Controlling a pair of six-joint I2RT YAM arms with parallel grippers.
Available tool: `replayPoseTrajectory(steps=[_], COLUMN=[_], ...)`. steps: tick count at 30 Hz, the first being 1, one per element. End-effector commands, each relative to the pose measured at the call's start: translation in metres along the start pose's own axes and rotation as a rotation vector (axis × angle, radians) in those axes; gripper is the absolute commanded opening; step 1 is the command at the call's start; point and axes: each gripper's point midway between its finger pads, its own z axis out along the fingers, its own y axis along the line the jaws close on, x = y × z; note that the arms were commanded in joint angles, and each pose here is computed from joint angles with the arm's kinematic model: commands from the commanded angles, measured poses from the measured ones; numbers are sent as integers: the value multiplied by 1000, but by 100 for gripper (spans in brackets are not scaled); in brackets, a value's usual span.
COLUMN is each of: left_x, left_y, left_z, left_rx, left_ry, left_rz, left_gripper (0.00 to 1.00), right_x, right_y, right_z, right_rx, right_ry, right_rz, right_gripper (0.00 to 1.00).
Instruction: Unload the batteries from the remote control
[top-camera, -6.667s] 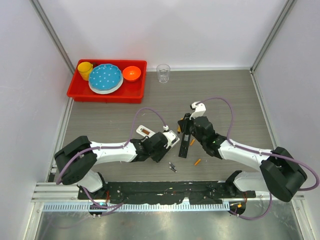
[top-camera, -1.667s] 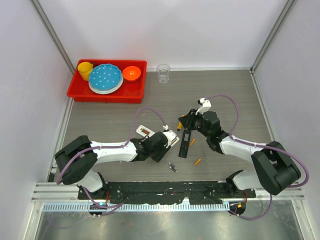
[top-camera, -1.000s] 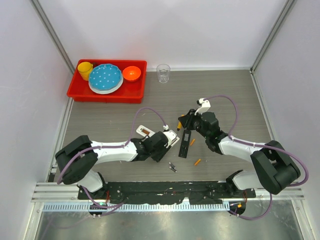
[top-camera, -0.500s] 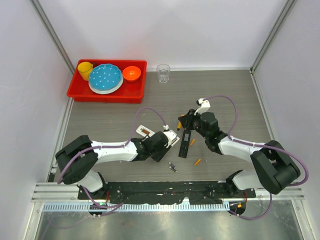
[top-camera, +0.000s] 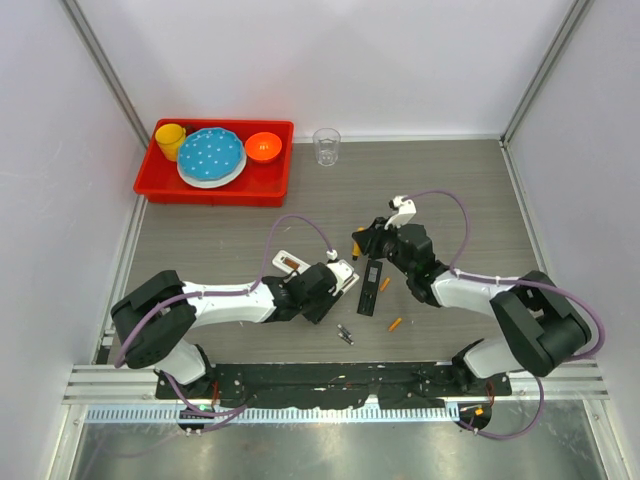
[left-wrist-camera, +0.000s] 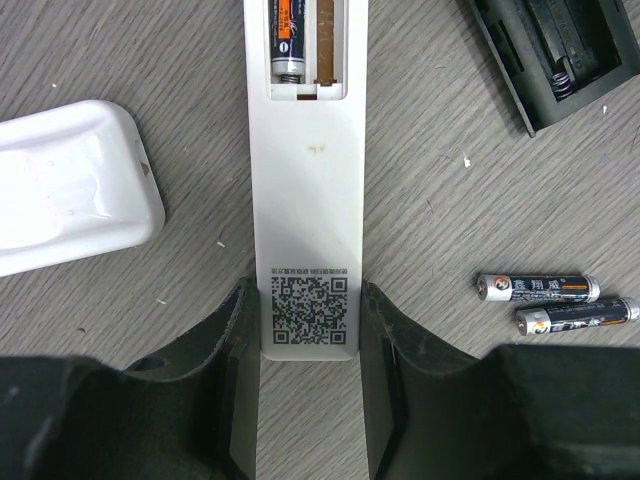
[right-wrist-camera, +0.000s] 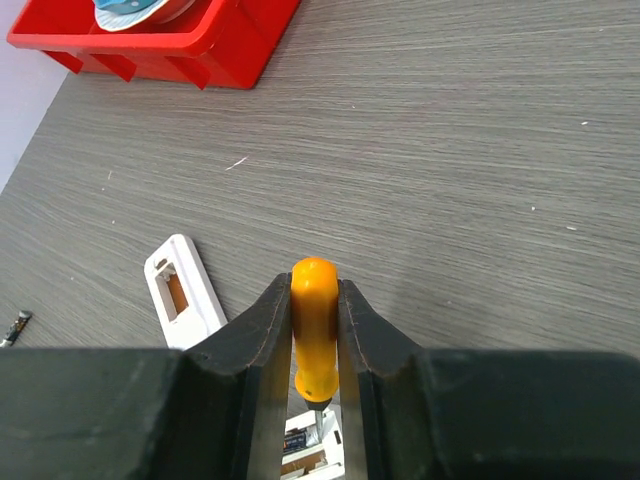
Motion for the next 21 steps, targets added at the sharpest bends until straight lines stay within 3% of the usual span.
replayPoseTrajectory(steps=[1,13,21], left_x=[2,1,1], left_y=[3,3,4], left_z=[7,8,8], left_rx=[-18,-18,-20], left_ry=[11,13,12], left_rz=[-5,-4,-4], left_gripper=[0,0,0], right_x=[15,-10,-15], right_y=[17,31,29], right_z=[1,-7,-9], right_rx=[-110,-267,-268], right_ry=[55,40,50], right_rz=[58,260,261], right_gripper=[1,1,1])
